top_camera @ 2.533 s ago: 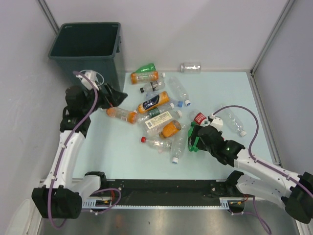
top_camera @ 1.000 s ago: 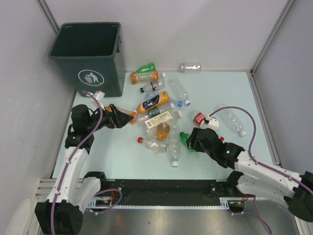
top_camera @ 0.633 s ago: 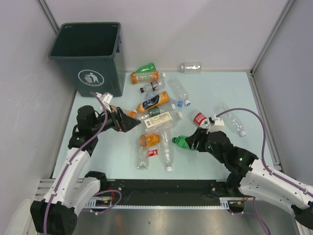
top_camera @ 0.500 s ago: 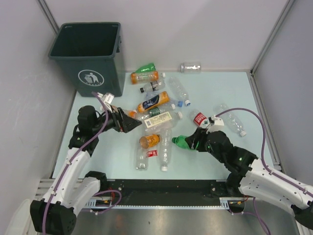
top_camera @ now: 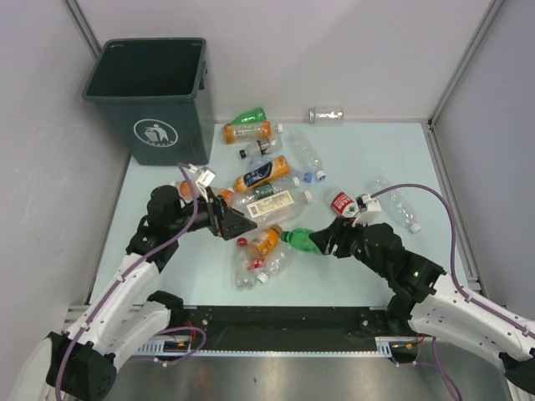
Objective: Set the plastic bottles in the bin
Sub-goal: Pick up the plastic bottle at the center of the board, then place the plastic bottle in the trash bin.
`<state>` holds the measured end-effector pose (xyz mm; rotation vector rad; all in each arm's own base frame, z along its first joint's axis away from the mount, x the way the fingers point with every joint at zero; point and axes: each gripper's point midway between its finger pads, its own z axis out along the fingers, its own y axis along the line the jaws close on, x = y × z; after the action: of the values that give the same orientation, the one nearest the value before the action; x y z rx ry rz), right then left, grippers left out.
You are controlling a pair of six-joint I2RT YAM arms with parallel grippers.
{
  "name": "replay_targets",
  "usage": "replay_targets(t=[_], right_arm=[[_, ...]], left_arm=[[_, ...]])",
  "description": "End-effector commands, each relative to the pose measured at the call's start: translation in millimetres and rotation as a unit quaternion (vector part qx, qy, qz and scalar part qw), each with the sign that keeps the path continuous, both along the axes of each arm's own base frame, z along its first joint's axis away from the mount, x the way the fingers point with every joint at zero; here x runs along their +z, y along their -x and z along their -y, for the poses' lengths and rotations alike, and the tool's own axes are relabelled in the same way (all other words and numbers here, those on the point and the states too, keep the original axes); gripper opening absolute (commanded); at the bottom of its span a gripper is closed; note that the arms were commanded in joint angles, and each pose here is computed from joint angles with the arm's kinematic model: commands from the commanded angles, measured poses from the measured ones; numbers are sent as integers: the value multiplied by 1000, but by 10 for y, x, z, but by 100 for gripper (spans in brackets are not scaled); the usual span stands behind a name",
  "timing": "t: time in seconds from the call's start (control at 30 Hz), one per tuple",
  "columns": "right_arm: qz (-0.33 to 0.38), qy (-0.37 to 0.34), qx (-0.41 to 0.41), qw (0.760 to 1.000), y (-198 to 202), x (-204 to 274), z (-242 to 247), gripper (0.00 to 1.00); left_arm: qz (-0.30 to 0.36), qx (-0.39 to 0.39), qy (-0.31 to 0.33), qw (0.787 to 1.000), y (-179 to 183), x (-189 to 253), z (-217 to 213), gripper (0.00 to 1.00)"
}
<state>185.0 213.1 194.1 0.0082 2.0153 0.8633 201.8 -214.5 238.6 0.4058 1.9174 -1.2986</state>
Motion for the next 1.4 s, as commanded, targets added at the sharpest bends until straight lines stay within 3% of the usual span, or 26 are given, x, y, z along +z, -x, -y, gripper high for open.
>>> replay_targets(t=[0.0,0.23,0.5,0.83,0.93,0.97,1.03,1.2,1.23,1.3,1.37], right_arm=[[74,-111,80,988,144,765,-259,8],[98,-184,139,968,332,1140,-352,6],[119,-245,190,943,514,1478,-417,6],[134,-271,200,932,537,1637,-436,5],[132,-271,200,932,530,1629,-443,5],[133,-271,199,933,526,1629,-438,5],[131,-270,198,933,524,1623,-439,5],[133,-266,184,937,481,1605,-407,9],[132,-265,179,938,466,1598,-397,15],[131,-263,166,941,434,1585,-367,21],[129,-256,161,944,414,1551,-360,41]], left_arm=[[35,-58,27,997,178,170,166,100],[31,-95,31,995,346,144,325,100],[7,-156,82,984,584,255,539,100],[10,-190,129,973,721,493,605,96],[8,-205,147,968,779,567,623,85],[7,-210,150,966,795,584,632,76],[-1,-217,157,963,822,606,659,67],[-6,-223,161,961,841,640,690,29],[-6,-222,161,962,839,647,690,19],[-7,-221,160,962,834,651,695,8],[-2,-218,157,963,827,661,695,0]])
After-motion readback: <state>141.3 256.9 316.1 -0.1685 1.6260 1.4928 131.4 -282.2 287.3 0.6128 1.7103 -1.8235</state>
